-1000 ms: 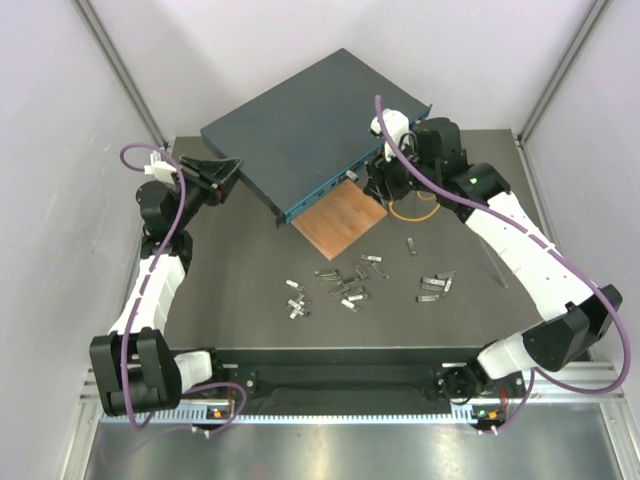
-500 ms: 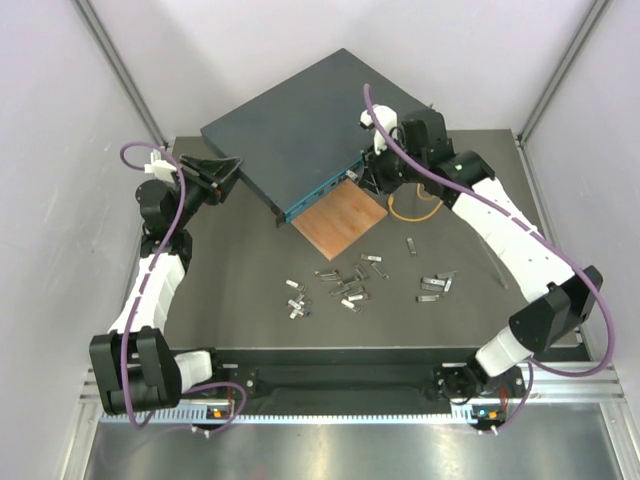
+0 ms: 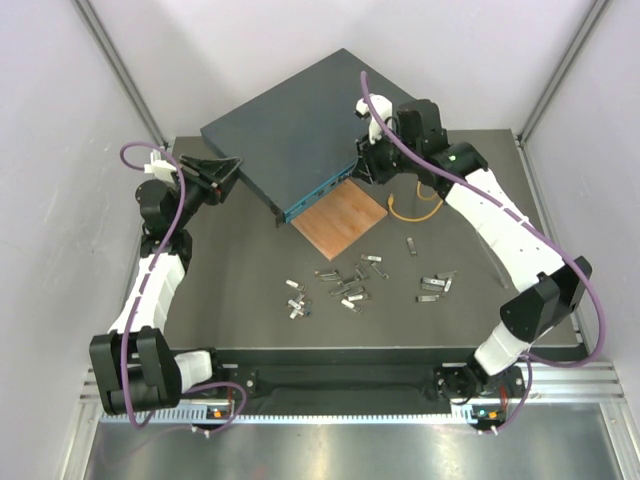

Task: Insert the plug into the switch port

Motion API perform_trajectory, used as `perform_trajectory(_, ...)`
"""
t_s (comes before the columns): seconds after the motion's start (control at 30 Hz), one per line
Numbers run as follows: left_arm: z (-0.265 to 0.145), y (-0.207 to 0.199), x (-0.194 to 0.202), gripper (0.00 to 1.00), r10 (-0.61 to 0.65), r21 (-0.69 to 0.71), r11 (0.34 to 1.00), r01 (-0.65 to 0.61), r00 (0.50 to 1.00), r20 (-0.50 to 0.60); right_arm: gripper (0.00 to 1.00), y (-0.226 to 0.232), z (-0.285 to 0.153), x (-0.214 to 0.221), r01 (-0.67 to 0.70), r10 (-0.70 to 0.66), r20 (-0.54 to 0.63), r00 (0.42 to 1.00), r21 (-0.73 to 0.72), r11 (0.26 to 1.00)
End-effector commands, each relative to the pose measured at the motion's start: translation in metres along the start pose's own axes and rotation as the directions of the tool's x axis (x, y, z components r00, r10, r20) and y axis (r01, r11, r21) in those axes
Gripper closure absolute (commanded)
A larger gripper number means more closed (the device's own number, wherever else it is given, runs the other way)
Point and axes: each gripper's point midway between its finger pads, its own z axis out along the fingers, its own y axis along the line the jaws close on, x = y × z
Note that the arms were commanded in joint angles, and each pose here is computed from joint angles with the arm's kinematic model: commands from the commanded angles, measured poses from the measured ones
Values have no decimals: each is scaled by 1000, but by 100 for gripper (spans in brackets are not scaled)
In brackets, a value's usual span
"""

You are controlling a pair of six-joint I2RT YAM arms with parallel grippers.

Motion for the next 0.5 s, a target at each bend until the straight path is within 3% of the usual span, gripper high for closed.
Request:
perform_trajectory(0.0, 9, -20, 17, 100, 101, 90, 991, -95, 992, -70, 76, 2, 1, -36, 13, -11, 112, 994, -12, 1000)
perform_trajectory(0.47, 11, -19, 16, 100, 97, 86, 992, -91, 993, -65, 78, 8, 12, -27, -59, 62, 181, 982, -18, 998)
